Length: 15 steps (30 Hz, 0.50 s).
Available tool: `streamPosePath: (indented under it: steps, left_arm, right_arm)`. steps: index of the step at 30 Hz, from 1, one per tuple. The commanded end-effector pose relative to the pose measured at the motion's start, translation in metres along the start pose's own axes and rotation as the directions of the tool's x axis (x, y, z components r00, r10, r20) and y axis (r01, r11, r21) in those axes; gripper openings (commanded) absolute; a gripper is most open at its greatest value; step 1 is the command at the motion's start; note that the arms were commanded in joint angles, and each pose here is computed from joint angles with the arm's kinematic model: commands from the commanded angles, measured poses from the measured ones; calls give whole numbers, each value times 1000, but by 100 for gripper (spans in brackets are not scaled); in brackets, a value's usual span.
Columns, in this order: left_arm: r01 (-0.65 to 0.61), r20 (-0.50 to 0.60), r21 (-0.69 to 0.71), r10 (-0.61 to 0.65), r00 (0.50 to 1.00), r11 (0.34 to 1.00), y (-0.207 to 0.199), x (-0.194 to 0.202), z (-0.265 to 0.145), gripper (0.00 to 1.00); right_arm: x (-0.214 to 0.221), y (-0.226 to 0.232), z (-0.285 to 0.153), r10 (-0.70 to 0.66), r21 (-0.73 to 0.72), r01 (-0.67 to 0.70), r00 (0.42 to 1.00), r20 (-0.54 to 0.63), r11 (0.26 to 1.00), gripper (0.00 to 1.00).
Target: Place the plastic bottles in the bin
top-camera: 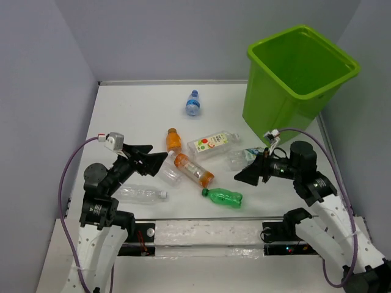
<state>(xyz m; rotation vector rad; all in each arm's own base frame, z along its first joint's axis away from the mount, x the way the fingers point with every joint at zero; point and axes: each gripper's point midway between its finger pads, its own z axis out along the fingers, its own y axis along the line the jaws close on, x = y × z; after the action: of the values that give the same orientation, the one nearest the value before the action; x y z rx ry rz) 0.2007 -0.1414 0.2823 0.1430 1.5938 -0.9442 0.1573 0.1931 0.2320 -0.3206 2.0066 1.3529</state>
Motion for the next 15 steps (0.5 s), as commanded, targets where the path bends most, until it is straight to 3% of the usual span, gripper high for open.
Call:
streamPosePath:
  steps: [1,8,15]
  left_arm:
    - [-34,21,58,33,999,998,-14,-11,-1,97]
    - [26,-16,13,-26,1000,1000,-2,-3,7,99]
    - [101,-80,-93,-109,991,991,22,12,15,99]
  right_arm:
    - [16,-5,23,-72,78,78,994,-78,994,100]
    - [51,-47,38,-49,354,131,972,-229,926,100]
    - [80,-55,33,-20,410,179,932,-363,895,100]
